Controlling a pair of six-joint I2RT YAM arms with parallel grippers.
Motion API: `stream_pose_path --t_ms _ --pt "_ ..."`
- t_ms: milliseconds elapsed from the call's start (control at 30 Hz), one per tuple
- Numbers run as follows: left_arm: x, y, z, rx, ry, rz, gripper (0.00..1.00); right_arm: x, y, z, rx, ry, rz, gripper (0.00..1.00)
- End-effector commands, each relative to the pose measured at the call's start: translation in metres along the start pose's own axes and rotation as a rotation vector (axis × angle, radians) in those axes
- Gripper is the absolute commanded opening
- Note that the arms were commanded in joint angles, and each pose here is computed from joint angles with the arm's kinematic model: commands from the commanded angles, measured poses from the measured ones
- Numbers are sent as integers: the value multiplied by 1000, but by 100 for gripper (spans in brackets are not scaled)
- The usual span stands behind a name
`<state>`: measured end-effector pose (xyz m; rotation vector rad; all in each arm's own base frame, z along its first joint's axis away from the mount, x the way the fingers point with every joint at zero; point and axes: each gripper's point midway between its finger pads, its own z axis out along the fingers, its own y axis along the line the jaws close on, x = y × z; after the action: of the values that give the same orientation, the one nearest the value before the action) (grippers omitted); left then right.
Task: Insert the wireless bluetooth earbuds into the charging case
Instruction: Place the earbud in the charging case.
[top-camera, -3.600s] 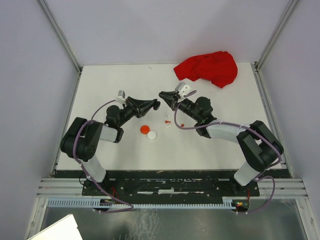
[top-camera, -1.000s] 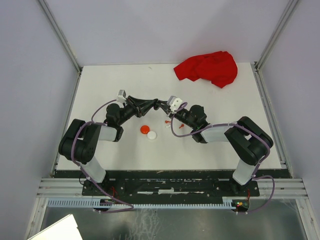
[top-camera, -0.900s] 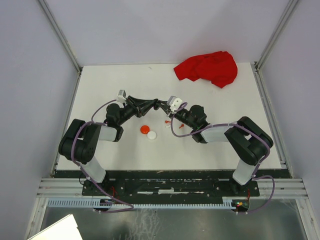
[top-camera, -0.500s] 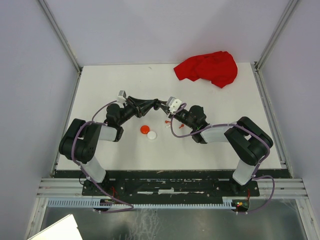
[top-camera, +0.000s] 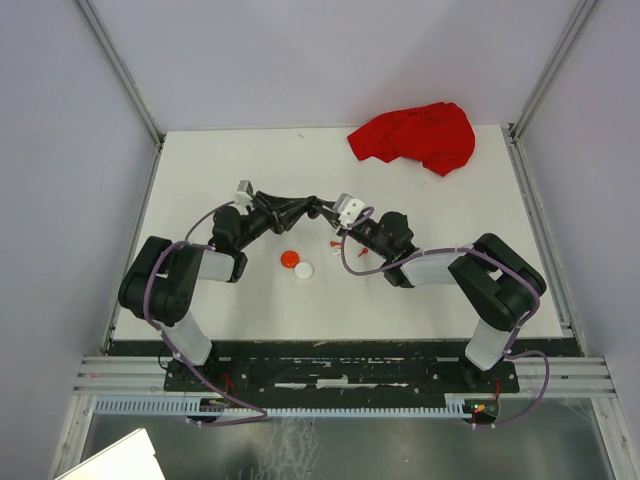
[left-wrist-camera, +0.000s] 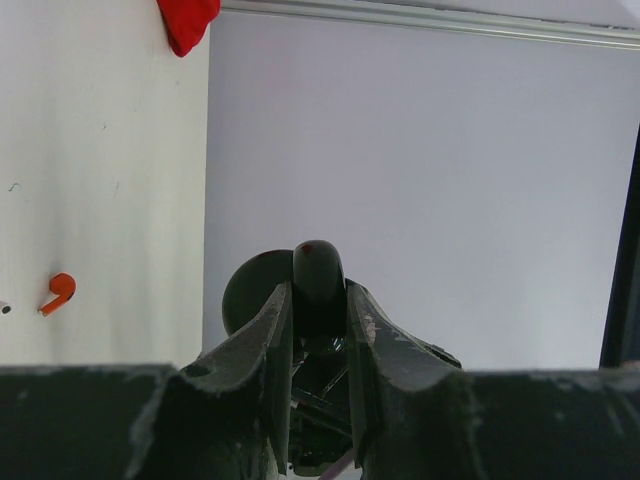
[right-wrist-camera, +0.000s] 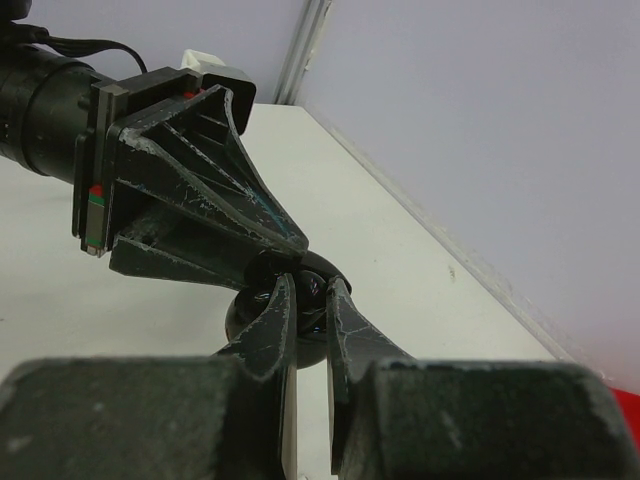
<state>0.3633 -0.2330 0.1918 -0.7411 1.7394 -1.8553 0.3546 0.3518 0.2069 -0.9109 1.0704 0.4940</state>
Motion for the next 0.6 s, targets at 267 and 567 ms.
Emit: stream_pose_path --t_ms 267,567 --pt "6 -35 4 134 54 -36 3 -7 5 1 13 -62 22 2" --pt "6 -35 5 142 64 -48 3 -9 6 -1 8 -73 20 1"
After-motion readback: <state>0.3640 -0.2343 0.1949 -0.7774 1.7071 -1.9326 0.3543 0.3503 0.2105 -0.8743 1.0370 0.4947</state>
